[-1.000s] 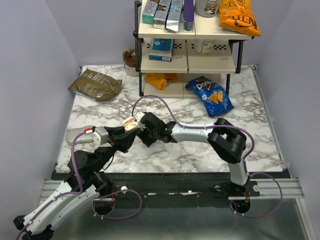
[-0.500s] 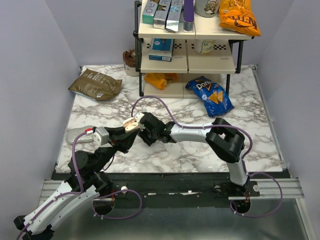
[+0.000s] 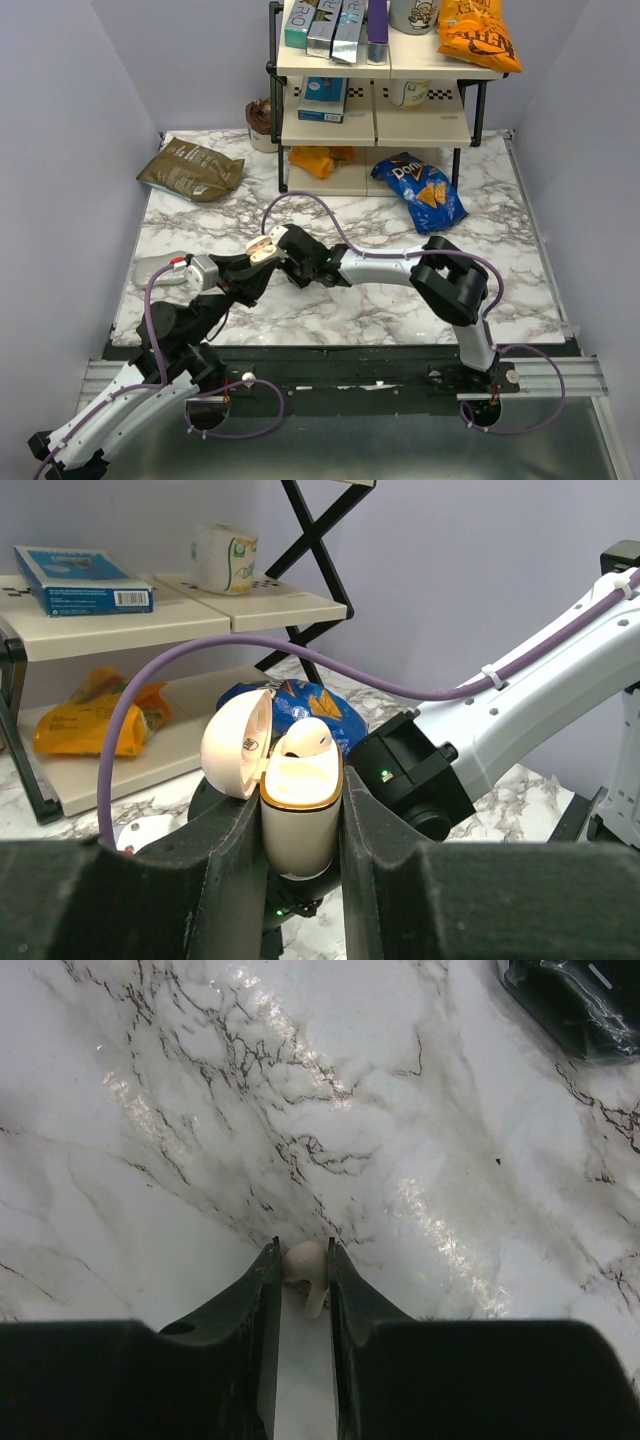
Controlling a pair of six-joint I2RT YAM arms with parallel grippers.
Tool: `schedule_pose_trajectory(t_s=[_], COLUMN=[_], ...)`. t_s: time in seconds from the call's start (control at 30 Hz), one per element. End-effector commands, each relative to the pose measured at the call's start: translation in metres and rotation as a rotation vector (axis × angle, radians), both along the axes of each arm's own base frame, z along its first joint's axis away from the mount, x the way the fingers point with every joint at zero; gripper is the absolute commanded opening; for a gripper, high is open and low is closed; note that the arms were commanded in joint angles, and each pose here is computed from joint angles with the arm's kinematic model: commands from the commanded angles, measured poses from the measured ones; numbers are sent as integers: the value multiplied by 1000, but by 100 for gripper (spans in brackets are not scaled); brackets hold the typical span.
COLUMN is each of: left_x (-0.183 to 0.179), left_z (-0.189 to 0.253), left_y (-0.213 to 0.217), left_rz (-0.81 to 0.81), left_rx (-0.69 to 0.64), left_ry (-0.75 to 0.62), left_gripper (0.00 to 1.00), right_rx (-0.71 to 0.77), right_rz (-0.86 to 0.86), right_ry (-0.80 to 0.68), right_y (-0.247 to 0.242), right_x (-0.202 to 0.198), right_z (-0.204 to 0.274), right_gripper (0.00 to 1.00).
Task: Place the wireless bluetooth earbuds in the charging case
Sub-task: Pick up the earbud from the center of the board, then place the earbud in the charging case.
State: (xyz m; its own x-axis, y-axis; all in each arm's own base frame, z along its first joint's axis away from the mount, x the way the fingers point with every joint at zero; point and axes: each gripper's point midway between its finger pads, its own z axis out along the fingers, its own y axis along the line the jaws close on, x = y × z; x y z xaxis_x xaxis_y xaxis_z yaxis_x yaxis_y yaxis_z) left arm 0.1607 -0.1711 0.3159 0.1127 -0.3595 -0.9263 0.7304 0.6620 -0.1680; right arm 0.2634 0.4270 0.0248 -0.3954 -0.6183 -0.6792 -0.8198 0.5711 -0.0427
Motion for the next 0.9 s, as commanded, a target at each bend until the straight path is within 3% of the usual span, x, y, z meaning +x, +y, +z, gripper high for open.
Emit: schedule_pose_trajectory(t_s=[0.0, 0.27, 0.37, 0.6, 0.87], left_x=[1, 4, 7, 16, 32], left_z=[1, 3, 5, 11, 14], left_y=[3, 1, -2, -17, -41], left_rz=[15, 18, 19, 1, -17], left_rx=[-10, -18, -20, -32, -29], left_ry=[-2, -5, -9, -31, -74], left_gripper=[0, 0, 0, 0, 0], right_rx=[-60, 84, 140, 280, 503], right_rz=[-67, -293, -360, -463, -482], right_ry=[-22, -6, -69, -230, -407], right_y=[-18, -57, -73, -107, -160], right_x=[4, 31, 40, 45, 18], right_z=[-13, 28, 63, 162, 286], right_gripper=[19, 7, 1, 1, 1])
